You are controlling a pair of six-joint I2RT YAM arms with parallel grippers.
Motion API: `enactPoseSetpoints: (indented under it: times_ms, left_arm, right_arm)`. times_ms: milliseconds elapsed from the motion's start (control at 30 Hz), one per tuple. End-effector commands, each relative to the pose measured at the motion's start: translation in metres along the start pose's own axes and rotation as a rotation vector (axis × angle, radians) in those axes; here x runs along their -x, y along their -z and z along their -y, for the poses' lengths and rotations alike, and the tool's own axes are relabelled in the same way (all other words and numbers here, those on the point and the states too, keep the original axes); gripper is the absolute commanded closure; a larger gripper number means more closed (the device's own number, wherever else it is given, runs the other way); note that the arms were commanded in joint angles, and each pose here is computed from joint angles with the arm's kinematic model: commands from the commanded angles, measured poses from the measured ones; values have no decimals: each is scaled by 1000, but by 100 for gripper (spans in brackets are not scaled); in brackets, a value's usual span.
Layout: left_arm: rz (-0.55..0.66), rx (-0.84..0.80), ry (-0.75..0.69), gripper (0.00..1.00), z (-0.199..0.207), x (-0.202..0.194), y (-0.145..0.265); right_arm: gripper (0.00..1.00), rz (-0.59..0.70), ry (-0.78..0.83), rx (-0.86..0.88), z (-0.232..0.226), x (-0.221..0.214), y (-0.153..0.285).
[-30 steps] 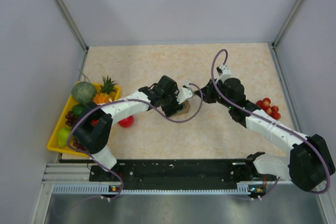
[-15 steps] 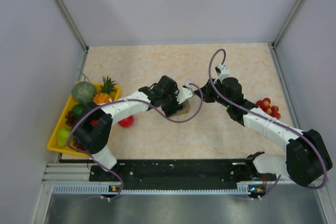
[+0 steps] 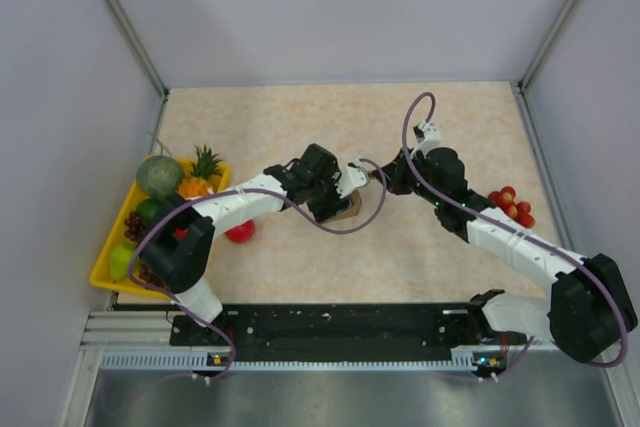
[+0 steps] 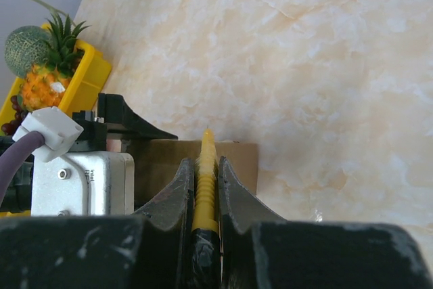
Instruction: Unpack the express box
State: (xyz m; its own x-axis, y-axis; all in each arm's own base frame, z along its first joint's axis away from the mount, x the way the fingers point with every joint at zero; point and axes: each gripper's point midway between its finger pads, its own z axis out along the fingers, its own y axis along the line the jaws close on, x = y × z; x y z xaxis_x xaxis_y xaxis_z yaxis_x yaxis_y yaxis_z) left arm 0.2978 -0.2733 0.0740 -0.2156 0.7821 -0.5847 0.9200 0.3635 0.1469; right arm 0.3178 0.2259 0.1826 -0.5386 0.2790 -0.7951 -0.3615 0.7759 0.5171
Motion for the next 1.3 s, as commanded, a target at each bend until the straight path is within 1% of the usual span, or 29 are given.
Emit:
enactPoseSetpoints:
  times_ms: [0, 567, 800, 900, 1033, 1167, 1267]
  left_arm:
    - [-133, -31, 19, 74, 12, -39, -15]
    - [-139, -33, 27, 75, 13, -41, -17]
    - [-140, -28, 28, 75, 12, -40, -18]
    - [-140, -27, 36, 76, 11, -40, -20]
    - [-143, -29, 41, 76, 11, -39, -21]
    - [-145, -28, 50, 76, 10, -38, -22]
    - [-154, -27, 65, 76, 9, -39, -24]
  right_arm:
    - [100, 68, 14, 47, -17, 27, 0]
    - [100, 23, 9, 54, -13, 13, -9]
    - [100, -2, 33, 65, -11, 4, -12]
    - [100, -47, 71, 85, -12, -11, -11]
    - [100, -104, 73, 103, -12, -32, -6]
    - [100, -125, 70, 101, -12, -35, 1]
    - [100, -171, 61, 99, -12, -45, 6]
